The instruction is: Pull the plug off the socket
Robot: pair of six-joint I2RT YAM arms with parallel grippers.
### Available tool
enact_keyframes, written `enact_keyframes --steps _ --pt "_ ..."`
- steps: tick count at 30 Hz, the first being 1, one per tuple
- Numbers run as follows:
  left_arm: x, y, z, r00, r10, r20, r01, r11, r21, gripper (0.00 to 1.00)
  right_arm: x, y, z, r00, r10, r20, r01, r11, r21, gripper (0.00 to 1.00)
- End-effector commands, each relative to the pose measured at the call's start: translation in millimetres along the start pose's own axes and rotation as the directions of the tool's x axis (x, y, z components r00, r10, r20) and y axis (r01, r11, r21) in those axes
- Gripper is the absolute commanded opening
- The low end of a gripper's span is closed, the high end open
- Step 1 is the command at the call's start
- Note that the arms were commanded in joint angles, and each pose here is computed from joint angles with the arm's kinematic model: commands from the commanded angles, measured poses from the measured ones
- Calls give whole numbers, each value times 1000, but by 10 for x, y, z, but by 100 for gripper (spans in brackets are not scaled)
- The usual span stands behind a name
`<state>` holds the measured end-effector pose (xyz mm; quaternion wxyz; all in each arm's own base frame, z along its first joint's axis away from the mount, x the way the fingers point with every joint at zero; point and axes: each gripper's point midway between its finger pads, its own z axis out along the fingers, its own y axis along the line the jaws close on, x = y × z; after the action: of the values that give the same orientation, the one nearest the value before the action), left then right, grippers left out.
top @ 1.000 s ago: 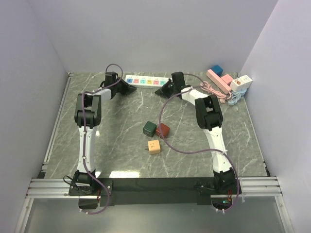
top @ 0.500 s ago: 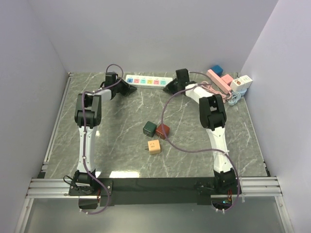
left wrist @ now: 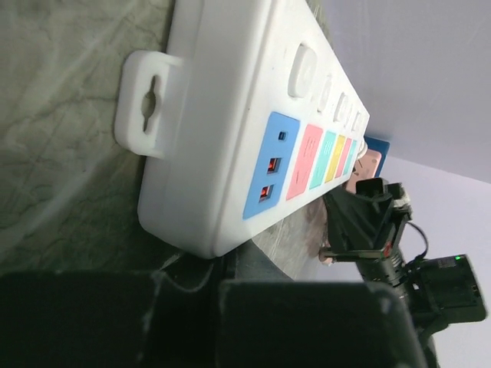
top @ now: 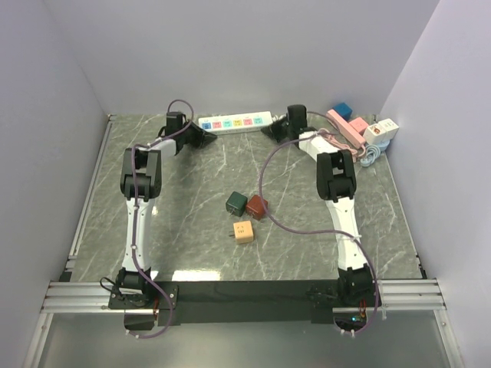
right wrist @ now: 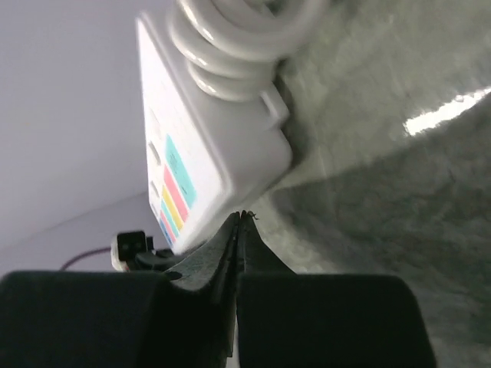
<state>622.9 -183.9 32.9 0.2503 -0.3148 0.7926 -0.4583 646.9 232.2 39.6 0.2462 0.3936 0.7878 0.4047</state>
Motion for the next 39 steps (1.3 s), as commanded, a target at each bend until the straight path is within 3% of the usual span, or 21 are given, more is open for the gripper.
enact_keyframes --steps 1,6,10,12,13,15,16,17,19,21,23,26,30,34,39 --pt "-166 -170 -65 999 15 29 -16 999 48 1 125 508 -359 997 -62 -45 53 983 -178 0" --pt "-276 -177 -134 999 13 42 -16 998 68 1 360 397 -732 982 -162 -94 140 969 -205 0" --pt "-335 -332 -260 996 70 55 -75 992 97 1 405 540 -1203 946 -316 -73 297 934 -201 0" --pt "-361 -429 -361 994 85 64 -92 989 117 2 394 329 -1350 921 -383 -75 376 922 -96 12" --pt "-365 -463 -387 994 90 67 -98 987 129 2 274 331 -1509 901 -435 -15 434 900 -43 14" --pt "-358 -573 -468 992 106 62 -114 983 146 4 169 171 -1714 889 -458 15 456 888 66 34" --pt "-328 -562 -492 993 108 54 -115 983 142 5 -9 122 -1905 864 -496 85 482 865 144 41" --pt "-327 -713 -594 989 134 66 -143 976 162 9 -59 21 -2014 855 -510 94 485 850 204 57" --pt "-242 -707 -695 988 142 62 -150 977 154 16 -262 -40 -2265 818 -555 150 496 813 304 69" --pt "-192 -924 -896 980 184 80 -196 964 178 33 -559 -248 -2469 803 -565 190 442 779 446 79" --pt "-110 -1009 -1077 973 214 82 -226 958 175 48 -853 -412 -2651 803 -558 208 370 741 560 80" --pt "35 -1093 -1310 969 235 74 -244 956 162 59 -1167 -645 -2772 842 -485 236 233 722 651 80" --pt "325 -1093 -1512 957 290 18 -290 951 110 65 -1468 -954 -2771 884 -364 292 83 738 670 81" --pt "659 -967 -1650 938 342 -61 -338 939 58 67 -1693 -1087 -2713 901 -286 326 0 752 659 81" --pt "911 -771 -1744 901 425 -84 -427 904 -8 67 -1785 -1257 -2526 926 -224 305 -37 748 662 81"
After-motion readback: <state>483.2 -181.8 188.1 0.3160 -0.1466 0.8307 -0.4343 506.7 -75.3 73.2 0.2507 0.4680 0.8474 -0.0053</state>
